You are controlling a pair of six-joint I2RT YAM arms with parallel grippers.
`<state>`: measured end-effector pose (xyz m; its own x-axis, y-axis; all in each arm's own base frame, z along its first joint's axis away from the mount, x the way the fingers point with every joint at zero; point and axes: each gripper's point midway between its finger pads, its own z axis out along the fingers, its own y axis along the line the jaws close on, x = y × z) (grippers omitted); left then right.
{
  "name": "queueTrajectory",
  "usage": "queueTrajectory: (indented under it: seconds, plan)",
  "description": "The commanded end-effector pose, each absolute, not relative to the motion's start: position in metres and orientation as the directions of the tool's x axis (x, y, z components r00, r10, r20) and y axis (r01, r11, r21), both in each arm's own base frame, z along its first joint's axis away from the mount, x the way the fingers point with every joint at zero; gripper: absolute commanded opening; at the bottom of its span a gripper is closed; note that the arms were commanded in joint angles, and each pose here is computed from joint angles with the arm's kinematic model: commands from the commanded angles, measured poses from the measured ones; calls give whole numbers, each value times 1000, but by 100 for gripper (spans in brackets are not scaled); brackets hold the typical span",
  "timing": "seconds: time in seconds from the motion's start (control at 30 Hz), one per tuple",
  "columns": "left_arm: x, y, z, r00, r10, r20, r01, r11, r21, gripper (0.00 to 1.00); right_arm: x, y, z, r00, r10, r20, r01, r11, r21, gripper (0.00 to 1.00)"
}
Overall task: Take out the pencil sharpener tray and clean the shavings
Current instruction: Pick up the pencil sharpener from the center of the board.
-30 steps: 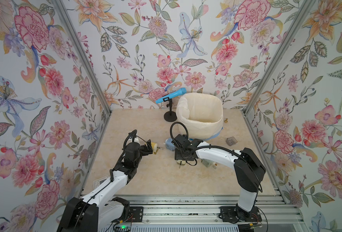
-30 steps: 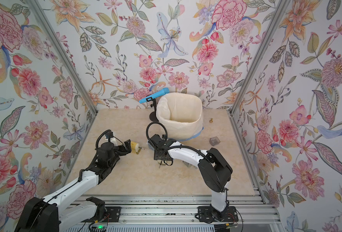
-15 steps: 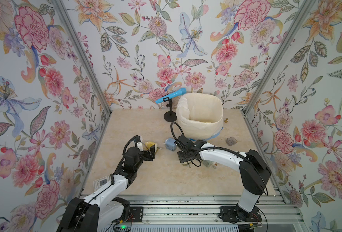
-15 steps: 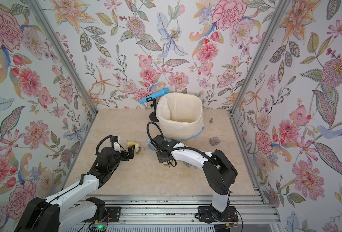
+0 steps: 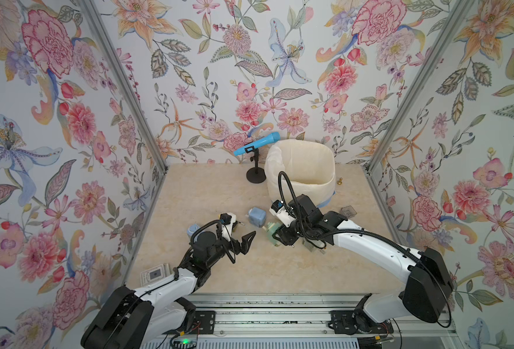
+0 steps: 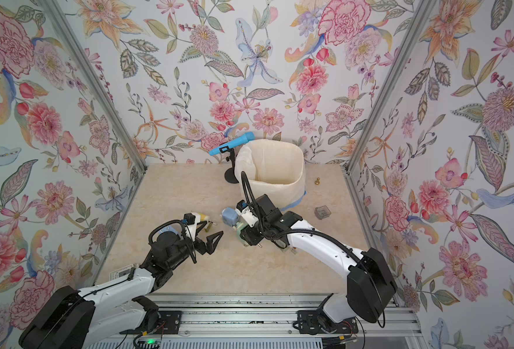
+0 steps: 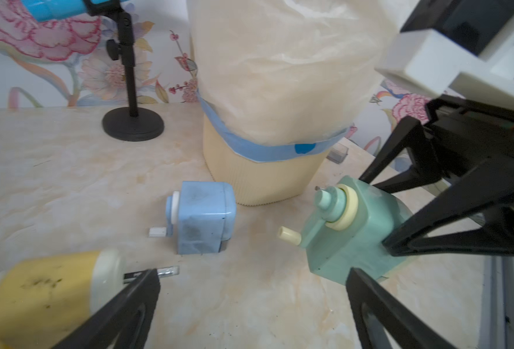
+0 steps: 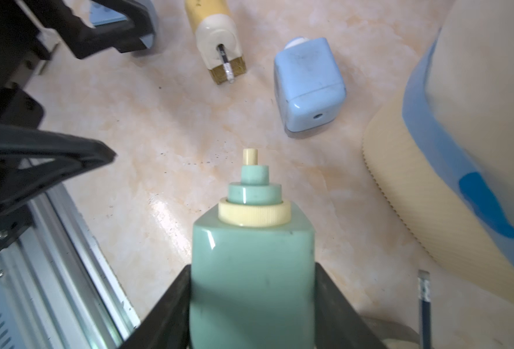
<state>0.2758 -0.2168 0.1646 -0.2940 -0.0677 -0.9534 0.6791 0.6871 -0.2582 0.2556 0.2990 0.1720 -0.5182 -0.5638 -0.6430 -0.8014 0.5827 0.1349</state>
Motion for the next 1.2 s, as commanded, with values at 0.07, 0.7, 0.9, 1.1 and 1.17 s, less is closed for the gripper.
queueTrajectory:
  seconds: [0.07, 0.7, 0.9, 1.1, 1.17]
  plan:
    - [234, -257, 206, -218, -112, -969, 892, 381, -245, 100, 227, 311, 234, -374, -553, -745, -902, 402, 154, 53]
    - [200, -283, 247, -116, 216, -970, 975, 211, -70, 100, 163, 304, 280, -253, -617, -746, -959, 264, 107, 52]
    - [188, -274, 248, -85, 370, -925, 987, 159, -27, 100, 151, 300, 283, -224, -630, -744, -966, 247, 82, 53]
    - [168, -268, 236, -92, 394, -914, 993, 101, -56, 100, 139, 292, 280, -203, -655, -728, -970, 238, 57, 55]
    - [160, -265, 231, -96, 397, -913, 994, 85, -68, 100, 133, 289, 282, -199, -656, -728, -971, 231, 57, 55]
